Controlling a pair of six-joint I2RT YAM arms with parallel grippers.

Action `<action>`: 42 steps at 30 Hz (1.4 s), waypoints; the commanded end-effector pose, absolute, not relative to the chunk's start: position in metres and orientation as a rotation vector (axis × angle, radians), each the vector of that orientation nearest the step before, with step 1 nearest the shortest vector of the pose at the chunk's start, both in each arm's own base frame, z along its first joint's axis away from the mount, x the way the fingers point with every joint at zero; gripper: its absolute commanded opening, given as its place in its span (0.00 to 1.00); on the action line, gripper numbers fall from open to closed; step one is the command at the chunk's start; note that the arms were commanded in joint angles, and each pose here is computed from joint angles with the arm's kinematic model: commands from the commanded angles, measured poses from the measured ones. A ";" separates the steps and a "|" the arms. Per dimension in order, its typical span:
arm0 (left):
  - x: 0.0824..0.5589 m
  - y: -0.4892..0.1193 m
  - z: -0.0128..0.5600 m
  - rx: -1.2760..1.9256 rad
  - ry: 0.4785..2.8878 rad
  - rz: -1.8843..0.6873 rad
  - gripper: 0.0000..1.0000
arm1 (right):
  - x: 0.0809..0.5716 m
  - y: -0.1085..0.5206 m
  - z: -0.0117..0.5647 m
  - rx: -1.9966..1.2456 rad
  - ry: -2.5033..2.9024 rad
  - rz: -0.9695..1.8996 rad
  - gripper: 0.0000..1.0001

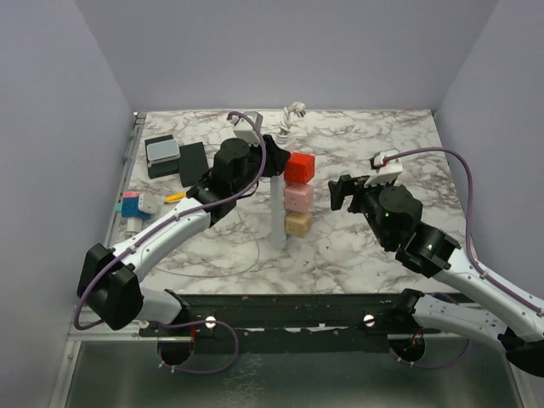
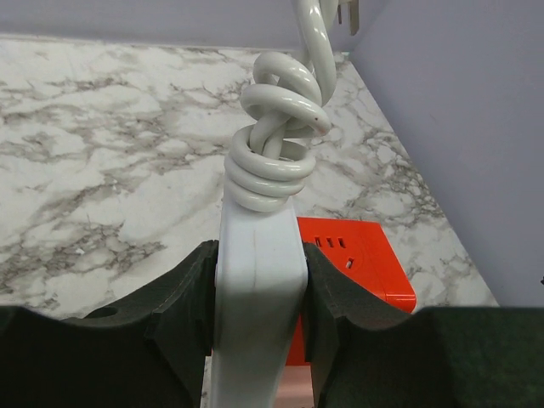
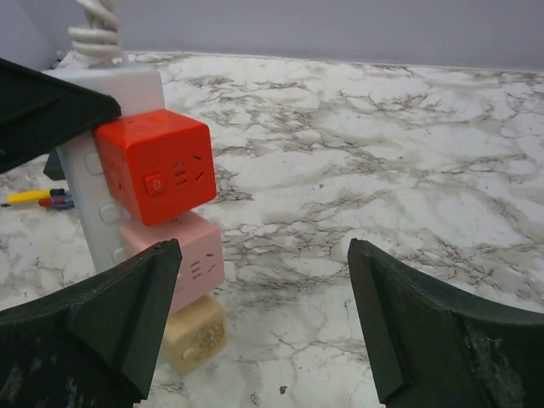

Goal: Pull the plug off the socket
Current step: Move the socket to the center of the board.

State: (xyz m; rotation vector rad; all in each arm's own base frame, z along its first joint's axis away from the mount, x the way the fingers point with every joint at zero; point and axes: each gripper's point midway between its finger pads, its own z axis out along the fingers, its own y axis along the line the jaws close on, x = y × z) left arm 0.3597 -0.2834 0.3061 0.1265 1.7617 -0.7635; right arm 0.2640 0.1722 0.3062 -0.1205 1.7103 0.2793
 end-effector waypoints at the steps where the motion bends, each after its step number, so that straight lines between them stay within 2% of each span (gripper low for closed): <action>1: 0.347 -0.308 0.358 -0.023 1.537 -1.062 0.00 | 0.265 0.165 0.299 -0.075 1.725 0.255 0.90; 11: 0.326 -0.339 0.310 -0.146 1.552 -1.215 0.00 | 0.268 0.170 0.284 -0.056 1.759 0.256 0.90; 30: 0.333 -0.287 0.180 -0.006 1.738 -0.952 0.00 | 0.264 0.193 0.246 -0.052 1.853 0.358 0.94; 42: 0.344 -0.298 0.116 0.145 1.840 -0.915 0.00 | 0.262 0.193 0.241 -0.040 1.868 0.375 0.94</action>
